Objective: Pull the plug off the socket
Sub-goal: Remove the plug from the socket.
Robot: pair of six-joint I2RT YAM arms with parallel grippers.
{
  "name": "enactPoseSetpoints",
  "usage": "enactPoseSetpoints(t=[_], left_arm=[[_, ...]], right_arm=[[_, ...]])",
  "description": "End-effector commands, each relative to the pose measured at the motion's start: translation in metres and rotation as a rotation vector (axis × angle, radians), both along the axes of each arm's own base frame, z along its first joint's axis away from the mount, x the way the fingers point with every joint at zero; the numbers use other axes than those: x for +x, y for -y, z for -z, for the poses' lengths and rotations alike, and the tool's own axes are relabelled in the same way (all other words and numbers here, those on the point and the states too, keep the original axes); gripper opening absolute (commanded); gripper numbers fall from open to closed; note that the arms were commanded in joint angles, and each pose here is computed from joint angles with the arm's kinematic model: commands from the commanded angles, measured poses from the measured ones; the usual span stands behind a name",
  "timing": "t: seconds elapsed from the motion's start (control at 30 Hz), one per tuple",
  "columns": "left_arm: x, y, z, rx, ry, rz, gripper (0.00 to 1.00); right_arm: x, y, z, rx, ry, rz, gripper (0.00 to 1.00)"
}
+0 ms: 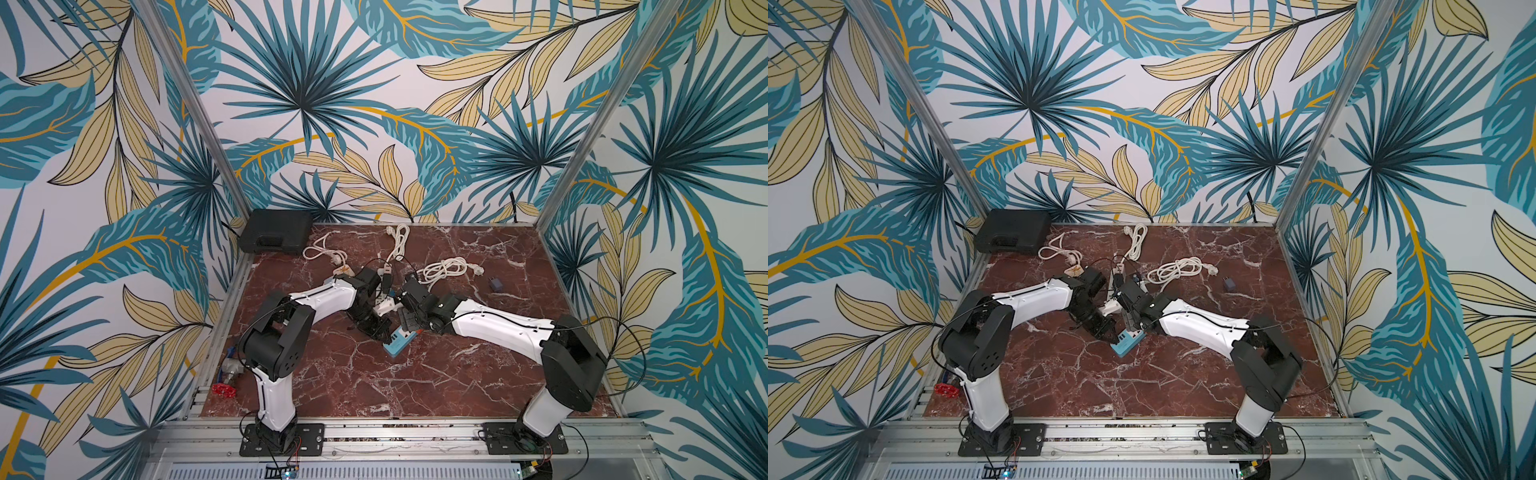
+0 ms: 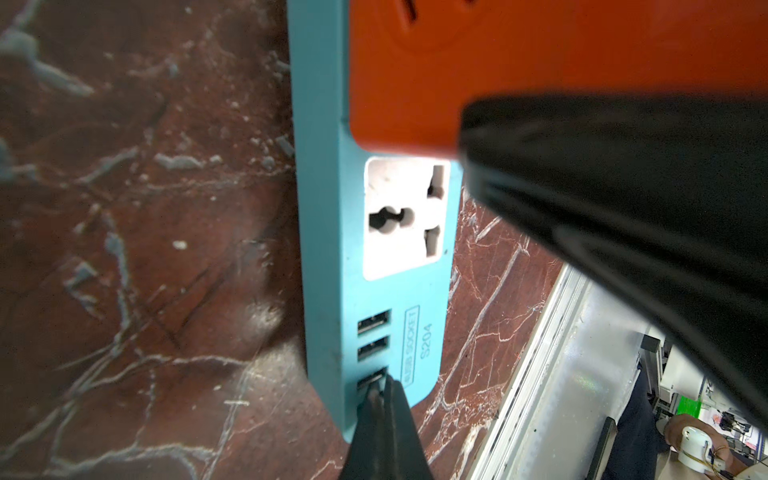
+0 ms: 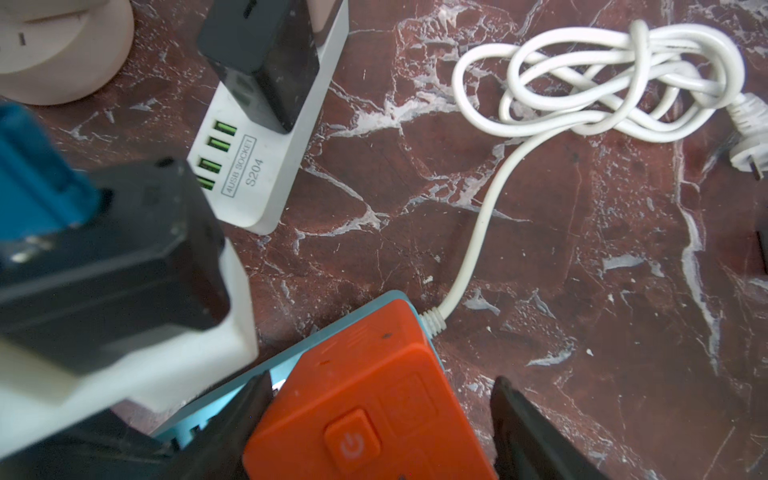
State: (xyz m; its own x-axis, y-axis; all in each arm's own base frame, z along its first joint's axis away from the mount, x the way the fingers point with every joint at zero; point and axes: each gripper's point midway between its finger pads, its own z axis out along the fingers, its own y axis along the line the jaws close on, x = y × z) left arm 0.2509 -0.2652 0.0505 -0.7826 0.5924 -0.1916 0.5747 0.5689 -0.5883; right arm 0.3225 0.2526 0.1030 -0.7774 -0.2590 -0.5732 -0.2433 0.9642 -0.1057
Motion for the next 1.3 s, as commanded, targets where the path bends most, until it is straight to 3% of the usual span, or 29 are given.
enactPoseSetpoints(t=[0.0, 0.57, 0.83, 1.07, 1.27], left_arm=[[0.008, -0.021, 0.040, 0.156, 0.025, -0.011, 0.00], [0.009, -0.022, 0.042, 0.143, 0.016, -0.013, 0.00], [0.009, -0.022, 0.043, 0.138, 0.008, -0.014, 0.00], [0.009, -0.022, 0.043, 0.133, 0.004, -0.014, 0.00], [0.009, -0.022, 0.043, 0.131, 0.000, -0.016, 0.00]], right_arm=[[-0.006, -0.008, -0.001, -0.014, -0.013, -0.048, 0.00], [0.003, -0.008, -0.006, 0.160, -0.178, -0.031, 0.00], [0.005, -0.004, -0.009, 0.142, -0.126, -0.013, 0.00], [0.003, 0.002, -0.001, -0.008, -0.061, -0.014, 0.00], [-0.003, -0.006, 0.002, -0.049, -0.043, -0.036, 0.00]])
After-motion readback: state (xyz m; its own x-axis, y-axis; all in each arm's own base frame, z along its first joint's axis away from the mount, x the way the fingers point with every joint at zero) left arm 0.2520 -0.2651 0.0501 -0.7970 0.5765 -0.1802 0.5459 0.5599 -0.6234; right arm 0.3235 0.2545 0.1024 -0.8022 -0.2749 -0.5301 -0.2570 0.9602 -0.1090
